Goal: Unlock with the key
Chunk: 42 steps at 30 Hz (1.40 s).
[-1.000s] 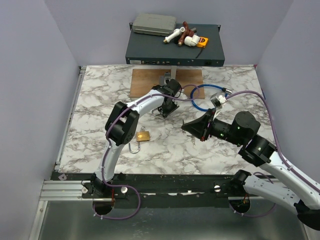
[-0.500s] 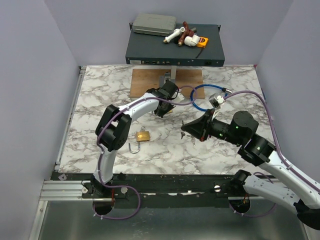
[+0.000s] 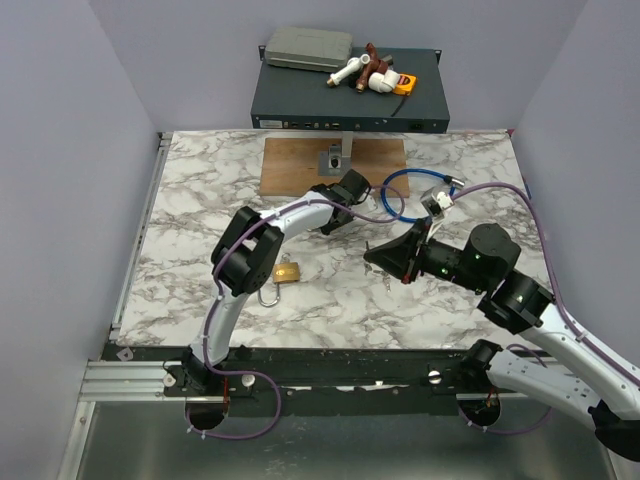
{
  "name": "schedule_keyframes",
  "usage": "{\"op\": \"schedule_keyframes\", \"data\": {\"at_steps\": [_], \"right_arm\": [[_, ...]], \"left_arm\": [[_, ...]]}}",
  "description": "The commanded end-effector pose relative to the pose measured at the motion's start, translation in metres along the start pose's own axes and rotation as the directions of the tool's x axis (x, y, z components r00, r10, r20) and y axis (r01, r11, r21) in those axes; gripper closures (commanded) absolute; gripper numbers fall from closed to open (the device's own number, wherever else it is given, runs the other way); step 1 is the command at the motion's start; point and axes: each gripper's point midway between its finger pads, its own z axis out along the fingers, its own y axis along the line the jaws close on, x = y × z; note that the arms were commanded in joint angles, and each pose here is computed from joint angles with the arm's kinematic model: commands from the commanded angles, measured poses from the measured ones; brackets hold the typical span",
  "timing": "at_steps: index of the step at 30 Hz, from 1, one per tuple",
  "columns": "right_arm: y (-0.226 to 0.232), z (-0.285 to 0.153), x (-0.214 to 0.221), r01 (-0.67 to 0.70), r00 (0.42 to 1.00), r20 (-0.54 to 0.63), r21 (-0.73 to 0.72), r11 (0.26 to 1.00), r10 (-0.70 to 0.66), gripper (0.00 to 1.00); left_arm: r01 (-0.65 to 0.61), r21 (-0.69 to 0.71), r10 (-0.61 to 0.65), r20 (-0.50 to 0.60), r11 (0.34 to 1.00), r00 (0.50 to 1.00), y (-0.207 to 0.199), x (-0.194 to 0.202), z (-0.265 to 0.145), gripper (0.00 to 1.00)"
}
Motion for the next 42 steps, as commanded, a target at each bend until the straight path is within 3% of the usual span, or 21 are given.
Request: {"op": "schedule_keyframes", "data": {"at_steps": [1,13,24,34,42], "right_arm": [[-0.003,-0.002,-0.004,0.021,0.999,0.027,0.010,1.000,-0.021,0.99],[-0.002,-0.010,-0.005,0.030,0.999,0.029,0.022,0.999,-0.031,0.99],[0.001,-0.021,-0.007,0.040,0.999,0.029,0.028,0.999,-0.041,0.99],[0.005,-0.027,-0.005,0.030,0.999,0.026,0.017,0.999,-0.030,0.99],[0.005,-0.028,-0.004,0.032,0.999,0.021,0.015,0.999,-0.032,0.99]], "left_arm": [[-0.119,-0.075,0.116,-0.033,0.990,0.993,-0.001,0.002,0.005,1.00],[-0.238,0.009,0.238,-0.041,0.971,0.970,-0.034,0.000,-0.005,1.00],[-0.295,0.136,0.308,-0.083,0.946,0.948,-0.089,0.036,-0.025,1.00],[-0.250,0.374,0.294,-0.067,0.893,0.953,-0.175,0.064,-0.056,1.00],[-0.151,0.604,0.234,-0.061,0.783,0.970,-0.226,0.081,-0.091,0.99]]}}
